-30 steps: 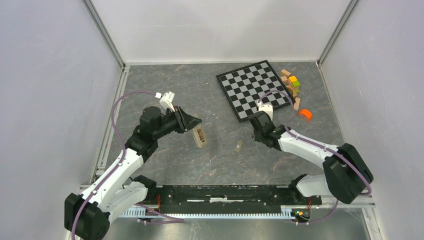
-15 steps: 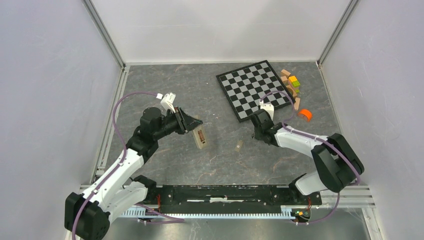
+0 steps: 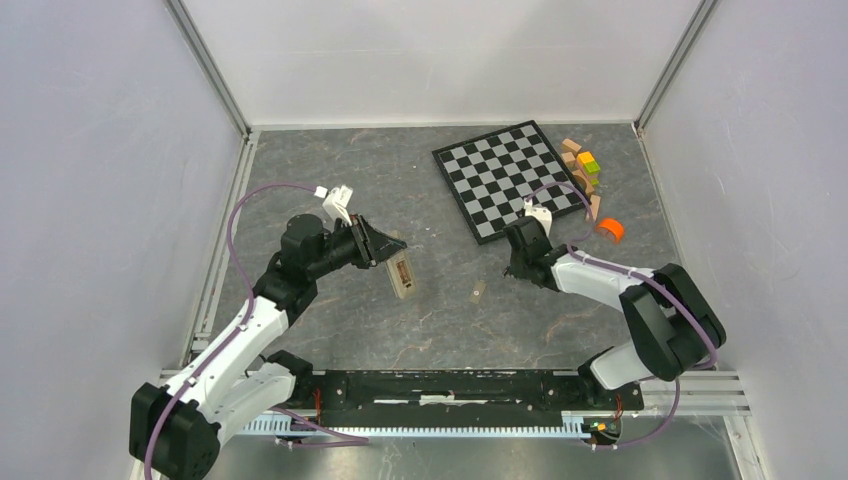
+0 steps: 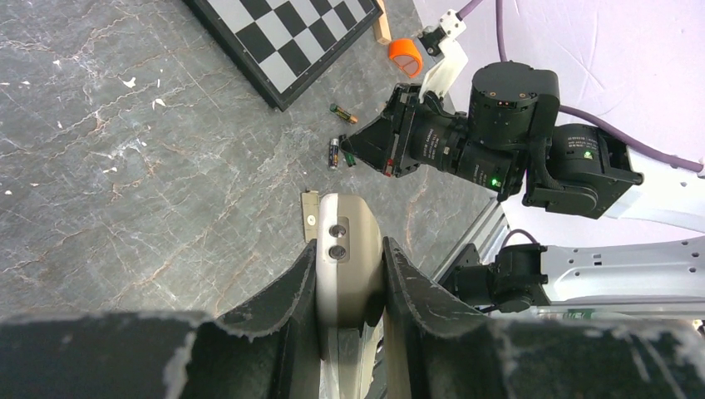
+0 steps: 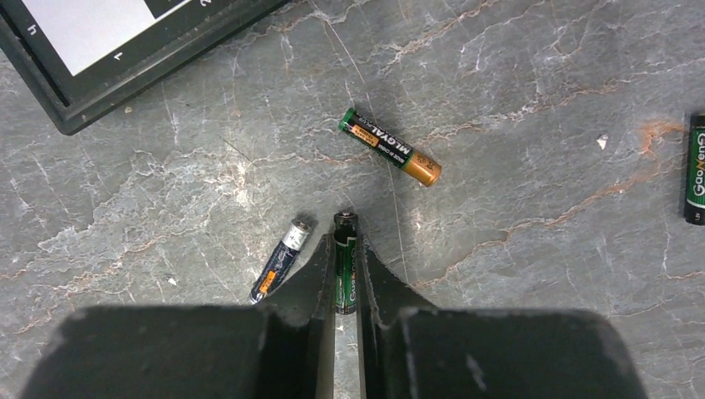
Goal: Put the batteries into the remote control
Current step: Pick up the battery from the center of the board.
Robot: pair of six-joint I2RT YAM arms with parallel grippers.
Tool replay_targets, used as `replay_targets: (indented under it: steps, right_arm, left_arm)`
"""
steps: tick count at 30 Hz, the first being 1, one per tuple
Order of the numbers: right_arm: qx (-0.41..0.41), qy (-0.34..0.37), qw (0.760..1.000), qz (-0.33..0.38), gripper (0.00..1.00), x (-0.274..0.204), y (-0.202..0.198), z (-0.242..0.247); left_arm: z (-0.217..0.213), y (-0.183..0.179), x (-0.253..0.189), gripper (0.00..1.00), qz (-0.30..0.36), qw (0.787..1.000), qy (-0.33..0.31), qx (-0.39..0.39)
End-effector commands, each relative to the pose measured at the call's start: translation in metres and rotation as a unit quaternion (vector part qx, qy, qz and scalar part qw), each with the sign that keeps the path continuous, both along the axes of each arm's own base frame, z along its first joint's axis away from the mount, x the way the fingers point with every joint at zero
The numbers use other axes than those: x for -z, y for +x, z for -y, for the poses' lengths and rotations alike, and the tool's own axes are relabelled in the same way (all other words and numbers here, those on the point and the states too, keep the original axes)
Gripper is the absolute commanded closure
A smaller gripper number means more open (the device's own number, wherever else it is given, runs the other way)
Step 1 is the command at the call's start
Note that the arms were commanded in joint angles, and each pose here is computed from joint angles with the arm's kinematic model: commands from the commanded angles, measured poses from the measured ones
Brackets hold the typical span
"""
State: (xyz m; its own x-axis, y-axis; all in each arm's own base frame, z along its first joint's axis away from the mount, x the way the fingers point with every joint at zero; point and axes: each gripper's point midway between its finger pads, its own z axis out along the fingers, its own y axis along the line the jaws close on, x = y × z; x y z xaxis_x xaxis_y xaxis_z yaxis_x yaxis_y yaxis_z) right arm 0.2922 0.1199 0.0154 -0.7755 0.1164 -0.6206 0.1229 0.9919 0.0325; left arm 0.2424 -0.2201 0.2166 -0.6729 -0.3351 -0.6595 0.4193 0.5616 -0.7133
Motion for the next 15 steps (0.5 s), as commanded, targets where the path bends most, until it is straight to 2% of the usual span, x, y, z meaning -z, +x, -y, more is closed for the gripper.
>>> replay_targets:
  steps: [1, 9, 12, 15]
  right_arm:
    - [-0.008, 0.003, 1.000, -0.007, 0.92, 0.003, -0.008, 0.002]
    - [-0.041, 0.049, 0.995, 0.071, 0.91, -0.051, 0.002, -0.011]
    - [-0.060, 0.094, 0.989, 0.093, 0.92, -0.075, 0.000, -0.025]
    - [-0.106, 0.174, 0.968, 0.147, 0.92, -0.110, -0.004, -0.053]
  left_arm:
    - [0.006, 0.000, -0.014, 0.98, 0.026, 0.999, -0.018, 0.018]
    - [0.016, -0.002, -0.016, 0.98, 0.022, 0.997, -0.056, 0.041]
    - [0.020, -0.004, -0.019, 0.98, 0.028, 0.996, -0.071, 0.053]
    - [0.022, -0.002, -0.022, 0.98, 0.031, 0.995, -0.080, 0.053]
